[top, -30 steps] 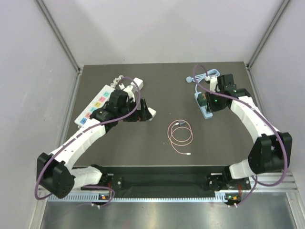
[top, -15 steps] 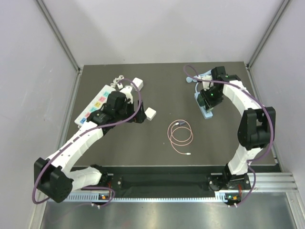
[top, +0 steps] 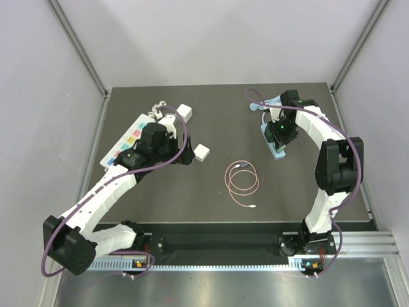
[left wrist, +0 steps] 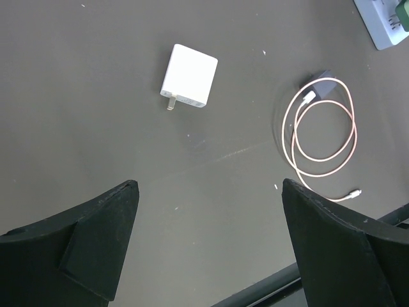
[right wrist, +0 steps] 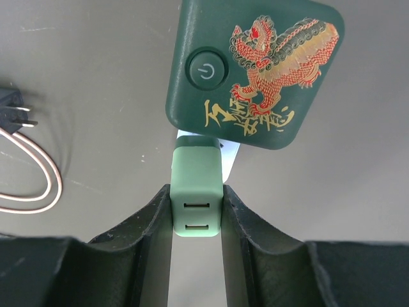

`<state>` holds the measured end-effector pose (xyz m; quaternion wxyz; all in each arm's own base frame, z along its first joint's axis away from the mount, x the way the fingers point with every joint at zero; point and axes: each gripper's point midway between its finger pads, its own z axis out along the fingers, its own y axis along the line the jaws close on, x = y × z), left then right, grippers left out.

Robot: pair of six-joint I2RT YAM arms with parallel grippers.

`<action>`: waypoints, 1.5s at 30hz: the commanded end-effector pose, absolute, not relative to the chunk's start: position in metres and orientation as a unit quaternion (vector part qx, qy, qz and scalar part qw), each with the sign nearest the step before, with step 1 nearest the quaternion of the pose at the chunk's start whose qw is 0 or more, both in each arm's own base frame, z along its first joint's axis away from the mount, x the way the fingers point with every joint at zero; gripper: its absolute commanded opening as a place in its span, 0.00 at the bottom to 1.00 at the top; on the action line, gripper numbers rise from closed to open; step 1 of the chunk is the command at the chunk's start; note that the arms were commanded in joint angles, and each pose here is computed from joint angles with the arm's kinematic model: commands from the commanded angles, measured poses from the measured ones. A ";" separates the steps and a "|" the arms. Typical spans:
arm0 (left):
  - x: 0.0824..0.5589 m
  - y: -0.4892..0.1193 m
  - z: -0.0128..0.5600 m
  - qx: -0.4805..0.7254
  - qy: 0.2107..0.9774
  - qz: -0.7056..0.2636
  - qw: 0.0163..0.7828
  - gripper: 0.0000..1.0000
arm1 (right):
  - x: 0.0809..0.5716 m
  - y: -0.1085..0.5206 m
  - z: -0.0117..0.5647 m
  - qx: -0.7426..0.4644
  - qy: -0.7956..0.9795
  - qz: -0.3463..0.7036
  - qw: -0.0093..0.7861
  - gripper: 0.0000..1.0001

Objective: Insert the plug

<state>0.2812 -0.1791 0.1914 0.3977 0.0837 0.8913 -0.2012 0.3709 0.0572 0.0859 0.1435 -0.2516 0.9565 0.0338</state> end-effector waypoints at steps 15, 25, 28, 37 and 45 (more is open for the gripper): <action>0.283 -0.175 0.201 0.087 0.881 -0.196 0.421 0.98 | 0.364 0.052 0.081 -0.216 0.970 0.039 0.105 0.00; 0.282 -0.173 0.202 0.086 0.880 -0.195 0.424 0.98 | 0.354 0.048 0.077 -0.206 0.973 0.034 0.095 0.00; 0.283 -0.173 0.203 0.084 0.879 -0.194 0.427 0.98 | 0.353 0.047 0.079 -0.202 0.974 0.032 0.100 0.00; 0.283 -0.173 0.201 0.084 0.882 -0.191 0.423 0.98 | 0.347 0.048 0.071 -0.193 0.977 0.040 0.082 0.00; 0.283 -0.172 0.201 0.082 0.881 -0.190 0.425 0.98 | 0.348 0.049 0.073 -0.191 0.978 0.041 0.074 0.00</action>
